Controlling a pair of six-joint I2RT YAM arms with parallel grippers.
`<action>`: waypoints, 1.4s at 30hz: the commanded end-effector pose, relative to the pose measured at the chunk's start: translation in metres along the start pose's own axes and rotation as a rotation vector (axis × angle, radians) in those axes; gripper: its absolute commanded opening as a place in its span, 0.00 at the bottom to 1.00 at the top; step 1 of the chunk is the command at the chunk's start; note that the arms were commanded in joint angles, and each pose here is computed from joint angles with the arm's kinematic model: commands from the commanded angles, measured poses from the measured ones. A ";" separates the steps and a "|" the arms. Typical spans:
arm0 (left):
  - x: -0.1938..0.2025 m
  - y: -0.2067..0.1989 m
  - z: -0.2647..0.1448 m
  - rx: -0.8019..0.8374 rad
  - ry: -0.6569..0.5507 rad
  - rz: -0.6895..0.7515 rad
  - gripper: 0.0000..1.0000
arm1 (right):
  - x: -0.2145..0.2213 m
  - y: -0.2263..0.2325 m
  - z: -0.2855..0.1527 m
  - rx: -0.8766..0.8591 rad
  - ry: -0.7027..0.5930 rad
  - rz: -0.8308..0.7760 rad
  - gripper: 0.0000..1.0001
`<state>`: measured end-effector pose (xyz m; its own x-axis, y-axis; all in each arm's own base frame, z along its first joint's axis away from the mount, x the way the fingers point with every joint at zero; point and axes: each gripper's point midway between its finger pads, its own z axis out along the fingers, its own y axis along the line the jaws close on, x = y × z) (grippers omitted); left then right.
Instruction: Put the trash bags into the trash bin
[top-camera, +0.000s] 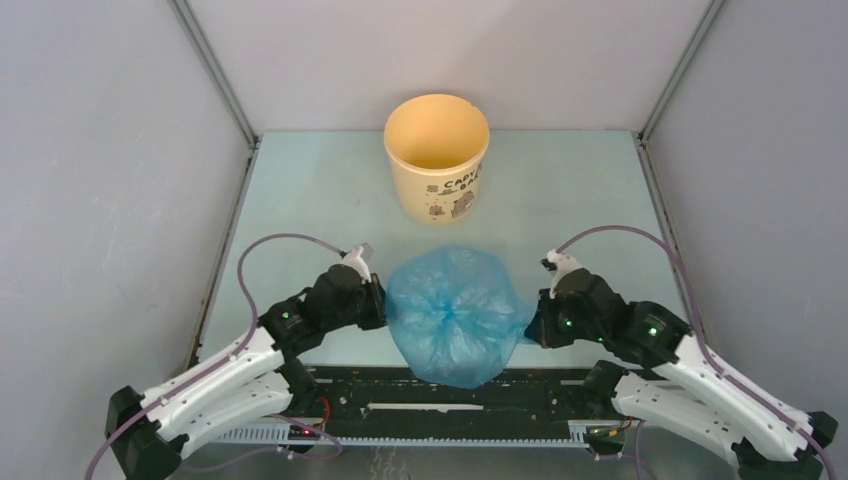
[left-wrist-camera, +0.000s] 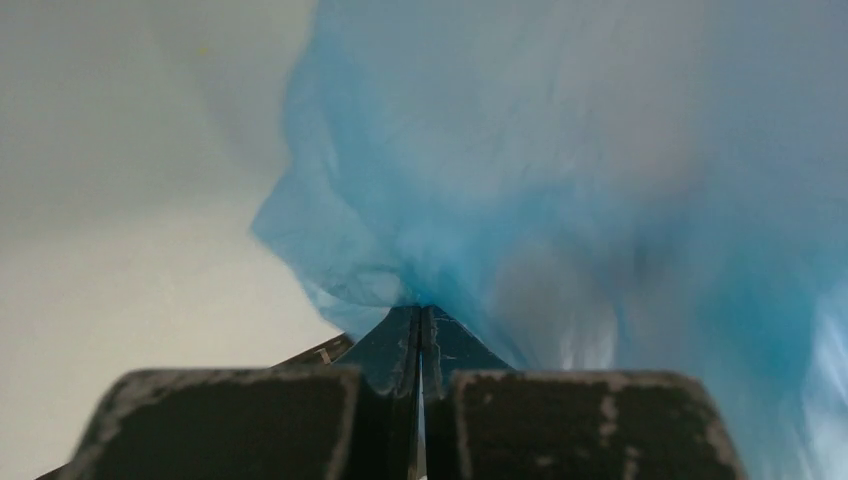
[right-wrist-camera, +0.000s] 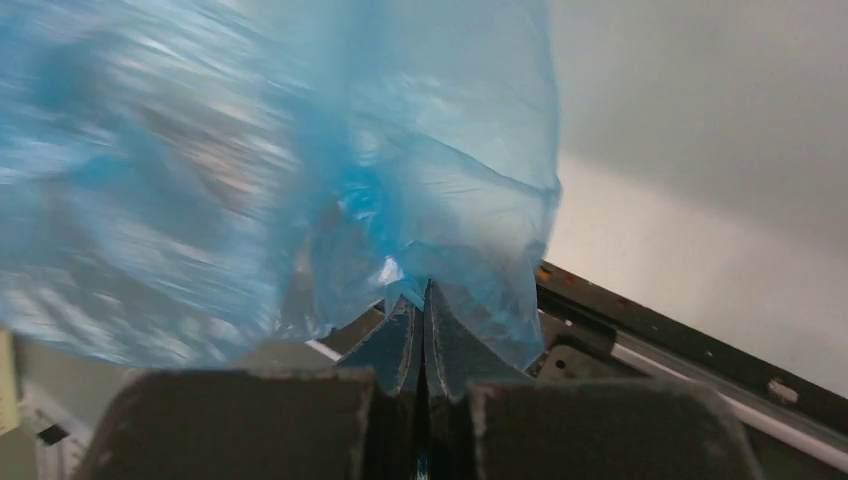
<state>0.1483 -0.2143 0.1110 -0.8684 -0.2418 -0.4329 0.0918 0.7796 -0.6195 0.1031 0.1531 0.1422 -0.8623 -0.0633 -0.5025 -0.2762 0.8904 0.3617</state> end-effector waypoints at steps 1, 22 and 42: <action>-0.041 -0.052 -0.027 0.149 -0.128 0.015 0.00 | -0.029 0.033 -0.031 -0.152 -0.099 -0.007 0.00; -0.018 -0.039 -0.011 -0.060 0.197 0.083 0.00 | -0.029 0.019 -0.012 -0.156 0.323 0.216 0.00; -0.176 -0.165 -0.151 0.204 -0.414 0.151 0.00 | -0.157 0.056 -0.117 -0.240 -0.212 0.095 0.00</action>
<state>0.1961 -0.2007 0.4404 -0.4726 -0.4826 -0.7374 0.4157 0.6157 -0.6694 0.1604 0.1678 0.3565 -0.7487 0.1322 -0.6496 -0.3885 0.7066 0.5915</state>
